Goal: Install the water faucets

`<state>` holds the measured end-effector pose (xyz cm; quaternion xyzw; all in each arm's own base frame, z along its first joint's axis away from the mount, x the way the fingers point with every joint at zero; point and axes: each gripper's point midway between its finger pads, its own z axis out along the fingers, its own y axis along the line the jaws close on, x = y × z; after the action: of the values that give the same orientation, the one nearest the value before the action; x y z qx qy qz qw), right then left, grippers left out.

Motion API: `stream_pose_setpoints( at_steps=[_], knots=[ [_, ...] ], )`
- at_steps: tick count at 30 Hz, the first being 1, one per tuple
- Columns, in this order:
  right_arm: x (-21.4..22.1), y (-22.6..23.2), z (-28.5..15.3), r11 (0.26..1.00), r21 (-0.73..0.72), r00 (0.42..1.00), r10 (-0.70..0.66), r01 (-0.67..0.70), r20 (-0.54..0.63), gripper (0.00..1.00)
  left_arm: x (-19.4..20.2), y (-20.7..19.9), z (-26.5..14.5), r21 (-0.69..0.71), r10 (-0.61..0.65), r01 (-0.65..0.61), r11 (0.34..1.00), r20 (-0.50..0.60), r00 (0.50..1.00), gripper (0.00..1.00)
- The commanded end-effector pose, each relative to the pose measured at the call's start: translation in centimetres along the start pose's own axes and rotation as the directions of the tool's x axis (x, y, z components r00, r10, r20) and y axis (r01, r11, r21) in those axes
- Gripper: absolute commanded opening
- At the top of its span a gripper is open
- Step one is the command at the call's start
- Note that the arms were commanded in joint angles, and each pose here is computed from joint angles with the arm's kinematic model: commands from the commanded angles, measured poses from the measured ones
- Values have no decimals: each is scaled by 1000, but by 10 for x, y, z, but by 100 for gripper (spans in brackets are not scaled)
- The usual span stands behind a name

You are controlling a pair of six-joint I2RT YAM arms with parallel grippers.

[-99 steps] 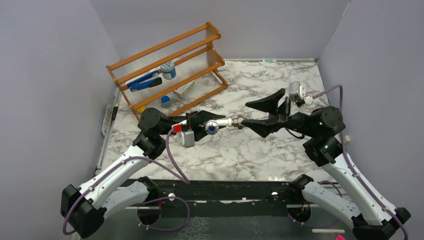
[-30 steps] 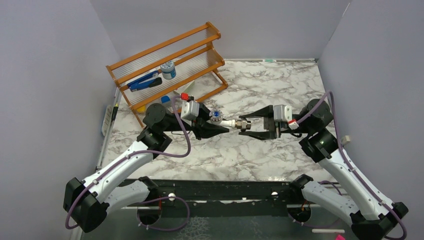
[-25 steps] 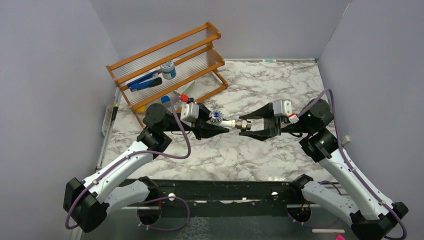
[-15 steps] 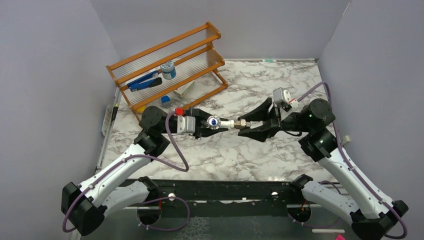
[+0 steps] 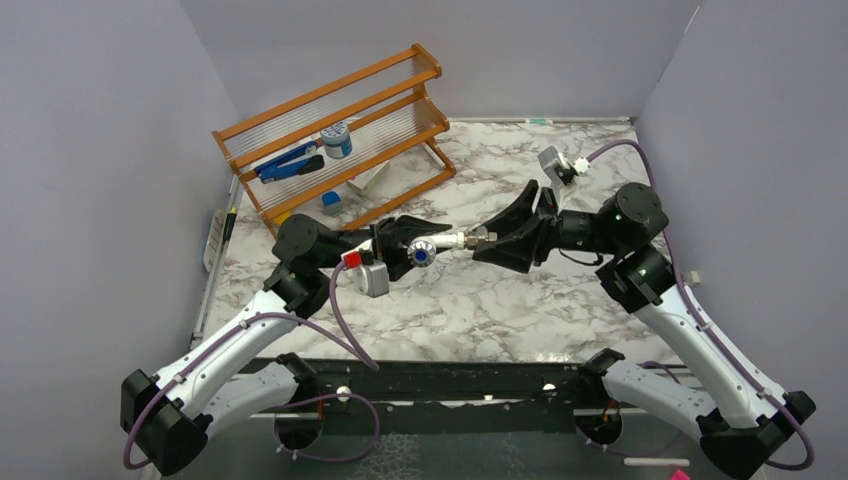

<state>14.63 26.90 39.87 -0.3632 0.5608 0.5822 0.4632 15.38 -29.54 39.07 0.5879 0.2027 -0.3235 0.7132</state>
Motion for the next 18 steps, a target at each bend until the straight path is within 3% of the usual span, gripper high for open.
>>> stream_pose_setpoints(
  at_steps=[1, 8, 18],
  knots=[
    [-19, -16, -3, 991, 133, 997, 9, -19, 72, 15, -19, 12, -2, -36, 134, -133, 990, 38, 990, 0],
    [-31, -7, -10, 983, 123, 976, -153, 135, 152, 55, -18, 10, -3, -38, 117, -115, 993, 34, 993, 0],
    [-27, 6, -13, 974, 66, 962, -225, 217, 153, 76, -15, 6, -3, -28, 67, -66, 997, 33, 997, 0]
  ],
)
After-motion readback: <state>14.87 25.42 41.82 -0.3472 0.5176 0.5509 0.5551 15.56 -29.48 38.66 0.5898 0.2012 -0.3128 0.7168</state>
